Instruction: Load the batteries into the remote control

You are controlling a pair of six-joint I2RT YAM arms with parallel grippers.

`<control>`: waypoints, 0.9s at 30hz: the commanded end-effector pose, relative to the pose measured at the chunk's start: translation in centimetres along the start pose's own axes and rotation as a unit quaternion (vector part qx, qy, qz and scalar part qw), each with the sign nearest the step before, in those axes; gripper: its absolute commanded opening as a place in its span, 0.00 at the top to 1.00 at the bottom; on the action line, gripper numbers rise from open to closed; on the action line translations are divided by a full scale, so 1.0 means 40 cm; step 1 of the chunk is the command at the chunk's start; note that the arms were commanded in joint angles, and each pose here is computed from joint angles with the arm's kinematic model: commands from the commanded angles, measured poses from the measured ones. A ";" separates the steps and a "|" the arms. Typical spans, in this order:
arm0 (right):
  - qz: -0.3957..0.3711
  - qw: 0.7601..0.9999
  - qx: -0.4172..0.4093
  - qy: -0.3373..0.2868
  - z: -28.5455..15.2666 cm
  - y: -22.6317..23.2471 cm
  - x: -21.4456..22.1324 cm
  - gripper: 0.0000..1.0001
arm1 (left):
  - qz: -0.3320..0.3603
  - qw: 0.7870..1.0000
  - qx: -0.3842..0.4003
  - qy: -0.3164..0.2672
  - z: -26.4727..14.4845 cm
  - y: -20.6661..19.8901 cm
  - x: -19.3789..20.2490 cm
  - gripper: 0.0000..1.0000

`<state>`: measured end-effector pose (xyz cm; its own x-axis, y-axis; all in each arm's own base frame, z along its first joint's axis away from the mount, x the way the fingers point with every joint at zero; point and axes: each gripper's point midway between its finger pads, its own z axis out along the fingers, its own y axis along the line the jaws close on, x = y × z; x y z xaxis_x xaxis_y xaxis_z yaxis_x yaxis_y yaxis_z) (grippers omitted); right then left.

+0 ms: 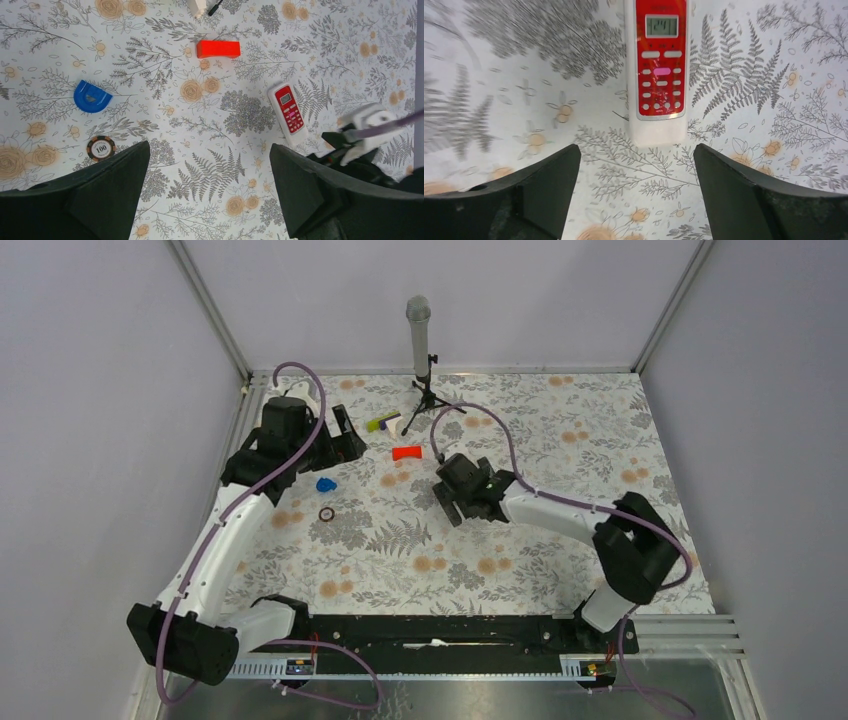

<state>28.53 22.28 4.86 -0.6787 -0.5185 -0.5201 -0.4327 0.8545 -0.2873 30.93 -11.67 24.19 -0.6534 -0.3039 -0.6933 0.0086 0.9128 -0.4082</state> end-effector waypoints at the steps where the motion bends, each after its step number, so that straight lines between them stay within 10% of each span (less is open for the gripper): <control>1: 0.101 0.990 -0.056 -0.077 -0.135 -0.047 -0.137 0.07 | 0.008 0.999 -0.014 -0.037 -0.043 -0.009 -0.074 0.01; 13: 0.319 0.891 0.198 -0.255 -0.403 -0.568 -0.176 0.00 | 0.025 0.986 -0.043 -0.158 -0.199 0.013 -0.170 0.01; 20: 0.396 0.806 0.277 -0.341 -0.599 -0.687 -0.138 0.00 | 0.010 0.969 -0.076 -0.235 -0.300 0.063 -0.186 0.01; 27: 0.407 0.772 0.272 -0.406 -0.680 -0.706 -0.096 0.00 | 0.009 0.961 -0.075 -0.265 -0.342 0.085 -0.164 0.01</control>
<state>28.18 0.89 35.36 -0.0104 0.1770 -0.9842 0.3603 0.9188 0.1615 24.79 -3.98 35.10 -0.2339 -0.3580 -0.9040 -0.0848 0.9337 -0.3478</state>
